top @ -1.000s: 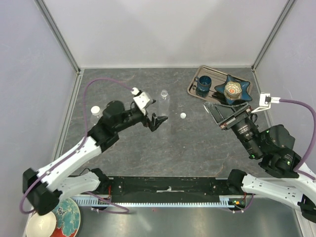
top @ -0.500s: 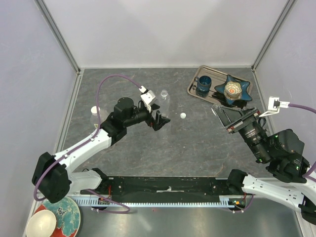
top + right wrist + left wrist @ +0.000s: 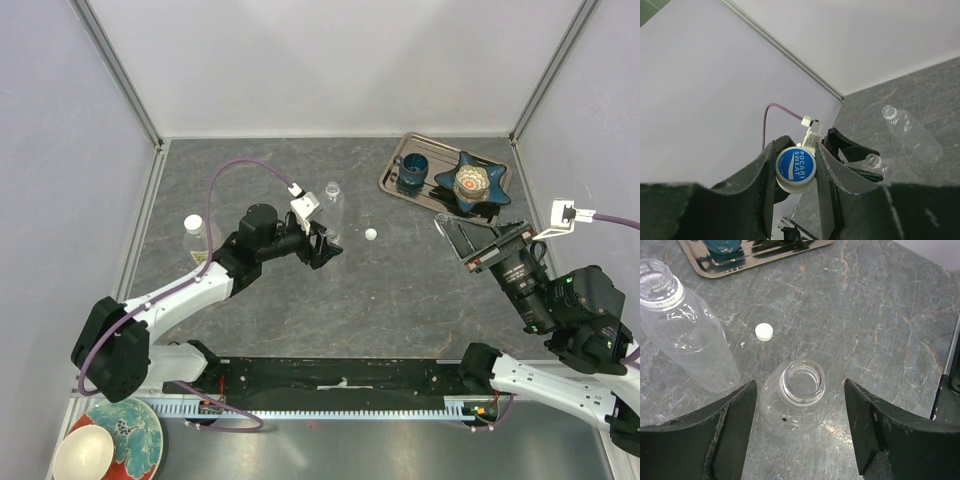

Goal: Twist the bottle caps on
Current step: Adjust the plastic bottle at the center of the board.

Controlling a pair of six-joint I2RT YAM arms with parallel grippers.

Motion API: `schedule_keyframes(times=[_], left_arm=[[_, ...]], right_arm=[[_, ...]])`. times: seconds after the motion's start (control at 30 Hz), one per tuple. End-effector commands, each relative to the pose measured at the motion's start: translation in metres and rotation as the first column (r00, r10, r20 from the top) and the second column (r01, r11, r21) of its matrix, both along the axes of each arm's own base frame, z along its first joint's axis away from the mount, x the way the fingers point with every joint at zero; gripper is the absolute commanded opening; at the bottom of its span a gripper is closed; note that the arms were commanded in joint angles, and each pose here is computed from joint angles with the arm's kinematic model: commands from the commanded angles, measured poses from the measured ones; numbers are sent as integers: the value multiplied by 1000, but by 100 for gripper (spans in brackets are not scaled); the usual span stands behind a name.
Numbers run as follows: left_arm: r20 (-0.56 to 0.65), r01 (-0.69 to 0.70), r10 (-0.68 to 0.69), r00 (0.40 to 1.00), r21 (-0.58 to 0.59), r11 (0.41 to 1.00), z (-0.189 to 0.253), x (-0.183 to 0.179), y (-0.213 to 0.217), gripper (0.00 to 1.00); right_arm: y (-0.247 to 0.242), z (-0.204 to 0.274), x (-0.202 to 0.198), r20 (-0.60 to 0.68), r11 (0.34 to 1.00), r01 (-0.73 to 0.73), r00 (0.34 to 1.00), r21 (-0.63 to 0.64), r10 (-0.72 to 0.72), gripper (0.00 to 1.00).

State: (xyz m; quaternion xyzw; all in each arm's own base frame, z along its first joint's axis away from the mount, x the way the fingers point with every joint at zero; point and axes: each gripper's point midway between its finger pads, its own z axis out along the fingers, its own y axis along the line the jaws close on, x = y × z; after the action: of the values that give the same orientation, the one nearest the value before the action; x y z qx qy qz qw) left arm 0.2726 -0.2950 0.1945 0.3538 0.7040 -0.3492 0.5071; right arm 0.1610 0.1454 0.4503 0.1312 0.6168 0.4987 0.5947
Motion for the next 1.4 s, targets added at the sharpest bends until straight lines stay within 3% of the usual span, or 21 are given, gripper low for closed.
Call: schedule_keyframes(times=[0.0, 0.13, 0.43, 0.57, 0.6, 0.67, 0.8, 0.83, 0.87, 0.97, 1.17, 1.37], left_arm=[[31, 26, -25, 999, -28, 999, 11, 6, -11, 77], [32, 33, -32, 999, -11, 999, 6, 10, -14, 77], [64, 135, -137, 988, 46, 990, 4, 3, -35, 63], [69, 208, -221, 973, 162, 965, -8, -1, -53, 30], [66, 230, -246, 967, 191, 954, -10, -4, -57, 27], [33, 289, -313, 949, 301, 909, -20, -18, -68, 22], [-233, 432, -364, 902, 491, 756, -69, -41, -88, 17], [-215, 440, -385, 898, 496, 749, -52, -40, -105, 15], [-290, 472, -372, 882, 541, 697, -63, -50, -95, 12], [-365, 521, -371, 854, 589, 618, -83, -64, -103, 10], [-463, 563, -325, 825, 619, 547, -116, -84, -113, 10], [-481, 582, -333, 811, 607, 542, -125, -90, -124, 9]], right_arm=[[-3, 3, -3, 7, 1000, -2, 1000, 11, 2, 21], [-7, -1, -4, 3, 1000, -3, 1000, 22, 3, 20], [-11, -7, -8, -4, 999, -7, 1000, 32, 7, 20], [-13, -5, -9, 0, 999, -9, 1000, 37, 9, 20], [-13, -4, -10, 0, 999, -11, 1000, 40, 11, 20], [-16, -3, -10, -1, 999, -1, 1000, 41, 1, 20], [-24, -1, -9, -7, 999, 26, 1000, 30, -25, 20], [-26, -2, -9, -11, 999, 33, 999, 19, -32, 20], [-29, 0, -10, -11, 999, 37, 999, 22, -37, 20], [-39, 3, -11, -9, 998, 64, 998, 14, -64, 20], [-51, 11, -14, 2, 996, 89, 996, 5, -89, 20], [-49, 14, -12, 7, 996, 89, 996, -24, -89, 20]])
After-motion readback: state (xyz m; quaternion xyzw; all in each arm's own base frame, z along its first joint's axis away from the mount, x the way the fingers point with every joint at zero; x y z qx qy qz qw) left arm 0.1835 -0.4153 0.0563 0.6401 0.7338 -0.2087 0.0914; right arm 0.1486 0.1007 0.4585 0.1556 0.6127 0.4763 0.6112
